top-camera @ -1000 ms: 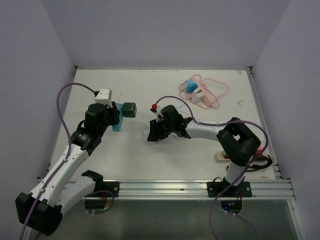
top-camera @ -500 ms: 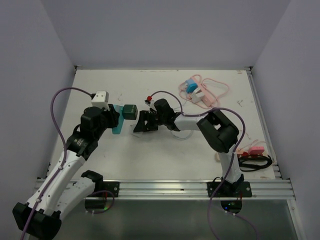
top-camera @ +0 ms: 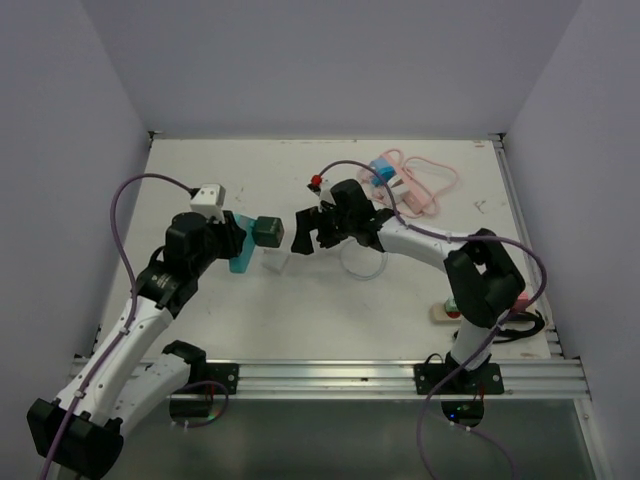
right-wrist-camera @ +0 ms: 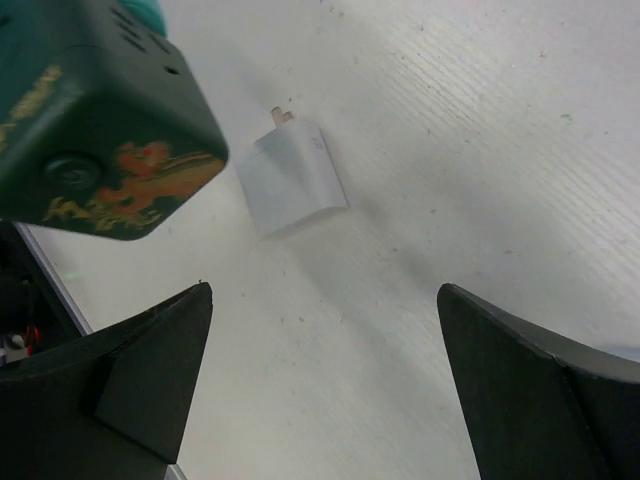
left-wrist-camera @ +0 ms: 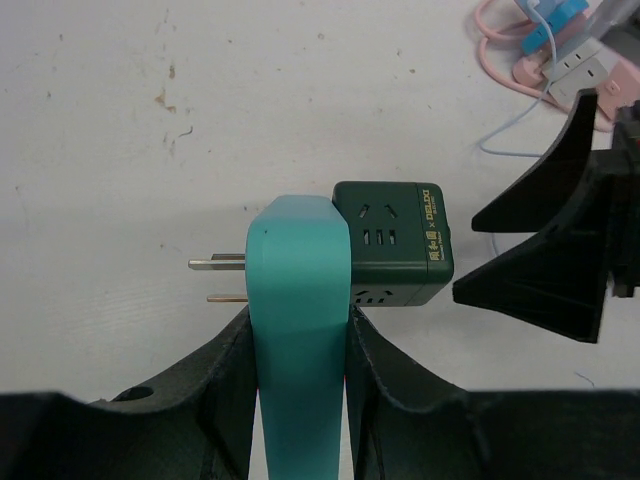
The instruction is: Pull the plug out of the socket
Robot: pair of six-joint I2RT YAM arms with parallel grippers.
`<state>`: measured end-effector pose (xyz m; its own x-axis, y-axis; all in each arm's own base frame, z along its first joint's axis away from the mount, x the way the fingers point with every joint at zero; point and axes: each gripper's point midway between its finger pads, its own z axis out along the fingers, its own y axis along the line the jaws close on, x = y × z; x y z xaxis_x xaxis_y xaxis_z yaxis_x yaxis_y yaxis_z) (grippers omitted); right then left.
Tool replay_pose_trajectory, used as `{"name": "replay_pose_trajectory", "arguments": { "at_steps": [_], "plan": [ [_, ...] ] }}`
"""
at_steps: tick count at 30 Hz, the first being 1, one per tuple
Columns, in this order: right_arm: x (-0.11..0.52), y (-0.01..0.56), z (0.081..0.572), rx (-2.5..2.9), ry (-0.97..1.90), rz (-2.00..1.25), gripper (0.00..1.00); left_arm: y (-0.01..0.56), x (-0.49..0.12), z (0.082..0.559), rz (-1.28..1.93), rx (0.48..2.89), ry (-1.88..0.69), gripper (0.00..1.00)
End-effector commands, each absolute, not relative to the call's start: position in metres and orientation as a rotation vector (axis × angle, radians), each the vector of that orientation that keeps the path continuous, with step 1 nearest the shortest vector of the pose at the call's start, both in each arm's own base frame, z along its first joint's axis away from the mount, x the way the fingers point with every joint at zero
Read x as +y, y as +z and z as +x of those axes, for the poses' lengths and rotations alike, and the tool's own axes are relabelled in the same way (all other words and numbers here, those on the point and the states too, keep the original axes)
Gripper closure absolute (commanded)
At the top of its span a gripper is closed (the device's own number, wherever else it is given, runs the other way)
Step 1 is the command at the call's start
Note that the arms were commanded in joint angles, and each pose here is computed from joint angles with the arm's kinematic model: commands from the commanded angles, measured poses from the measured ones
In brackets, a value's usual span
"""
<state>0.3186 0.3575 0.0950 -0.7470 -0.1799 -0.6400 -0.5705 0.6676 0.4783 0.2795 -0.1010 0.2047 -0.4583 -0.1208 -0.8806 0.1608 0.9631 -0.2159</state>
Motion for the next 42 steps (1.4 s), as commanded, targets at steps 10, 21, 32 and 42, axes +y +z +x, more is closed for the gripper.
{"name": "replay_pose_trajectory", "arguments": {
  "at_steps": [10, 21, 32, 42],
  "plan": [
    [0.353, 0.177, 0.295, 2.101, 0.708, -0.935, 0.01, 0.236, -0.135, 0.288, 0.191, 1.909, -0.491, 1.00],
    [0.390, 0.179, 0.304, 2.099, 0.682, -1.020, 0.01, 0.242, -0.143, 0.288, 0.240, 1.882, -0.527, 1.00],
    [0.404, 0.159, 0.297, 2.129, 0.675, -1.081, 0.14, 0.245, -0.144, 0.286, 0.267, 1.851, -0.532, 1.00],
    [0.391, 0.162, 0.297, 2.127, 0.620, -1.063, 0.85, 0.230, -0.130, 0.295, 0.236, 1.898, -0.424, 1.00]
  ]
}}
